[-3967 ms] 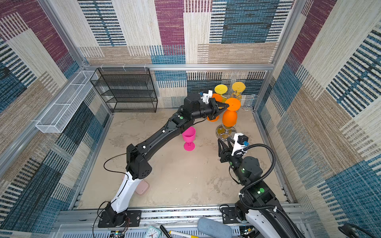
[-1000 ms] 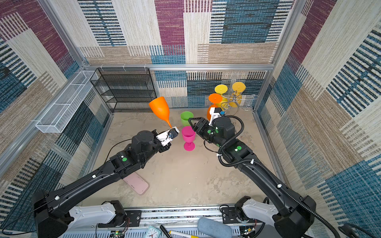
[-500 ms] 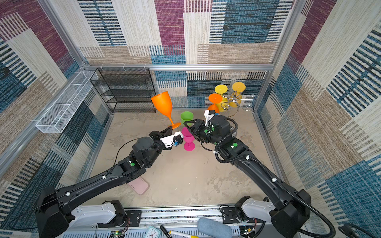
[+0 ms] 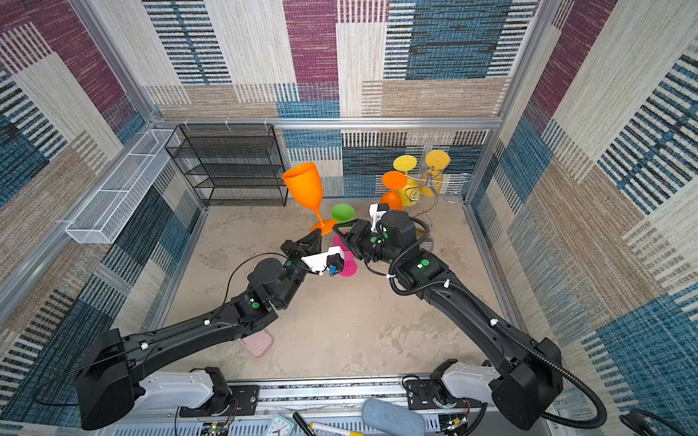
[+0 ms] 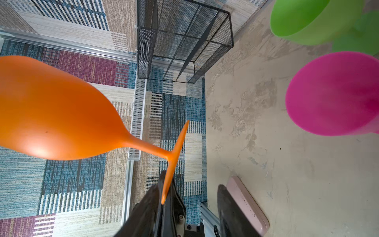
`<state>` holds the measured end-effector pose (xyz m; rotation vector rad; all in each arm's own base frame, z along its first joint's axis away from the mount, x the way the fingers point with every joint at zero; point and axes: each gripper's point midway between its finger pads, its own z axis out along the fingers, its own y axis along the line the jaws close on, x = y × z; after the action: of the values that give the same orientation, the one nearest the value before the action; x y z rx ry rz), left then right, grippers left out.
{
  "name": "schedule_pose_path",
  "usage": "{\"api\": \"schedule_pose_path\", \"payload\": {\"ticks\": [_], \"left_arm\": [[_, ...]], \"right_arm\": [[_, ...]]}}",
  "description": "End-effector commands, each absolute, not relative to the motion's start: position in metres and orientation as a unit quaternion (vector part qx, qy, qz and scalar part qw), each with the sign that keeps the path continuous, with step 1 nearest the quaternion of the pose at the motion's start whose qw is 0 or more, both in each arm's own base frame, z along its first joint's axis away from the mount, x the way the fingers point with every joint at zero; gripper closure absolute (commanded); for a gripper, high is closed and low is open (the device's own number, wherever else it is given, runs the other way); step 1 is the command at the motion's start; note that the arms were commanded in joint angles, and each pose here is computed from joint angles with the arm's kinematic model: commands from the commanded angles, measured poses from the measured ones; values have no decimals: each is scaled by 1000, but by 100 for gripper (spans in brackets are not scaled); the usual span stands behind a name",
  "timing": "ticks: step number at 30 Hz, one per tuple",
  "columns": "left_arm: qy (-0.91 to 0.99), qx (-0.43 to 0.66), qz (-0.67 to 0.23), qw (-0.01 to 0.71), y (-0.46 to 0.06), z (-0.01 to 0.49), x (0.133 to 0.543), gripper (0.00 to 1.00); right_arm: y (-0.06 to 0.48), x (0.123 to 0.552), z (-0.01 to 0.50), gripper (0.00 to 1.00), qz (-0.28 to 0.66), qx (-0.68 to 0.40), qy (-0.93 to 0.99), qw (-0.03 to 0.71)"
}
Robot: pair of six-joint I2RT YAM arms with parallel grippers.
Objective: Take the wine glass off the wine glass rack
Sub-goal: Pick up the wine glass from the wine glass rack.
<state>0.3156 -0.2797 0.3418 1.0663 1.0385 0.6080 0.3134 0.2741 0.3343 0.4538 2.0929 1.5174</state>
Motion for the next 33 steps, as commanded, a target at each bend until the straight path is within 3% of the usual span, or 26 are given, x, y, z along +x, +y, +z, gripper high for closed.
{"api": "schedule_pose_path", "payload": {"ticks": [1,22,27,33], "left_arm": [[449,463,279,712,-280,354,313,100],[397,470,294,732,-297,349,298,100],[377,466,306,739,-305,349,296,100],[370,452,314,748,-305,356,294,100]], "right_arm": [[278,315,345,52,577,162,757,258],[276,320,350,56,585,175,745,268],[279,321,349,66,587,172,746,265],[276,322,349,68,583,177,745,271]]}}
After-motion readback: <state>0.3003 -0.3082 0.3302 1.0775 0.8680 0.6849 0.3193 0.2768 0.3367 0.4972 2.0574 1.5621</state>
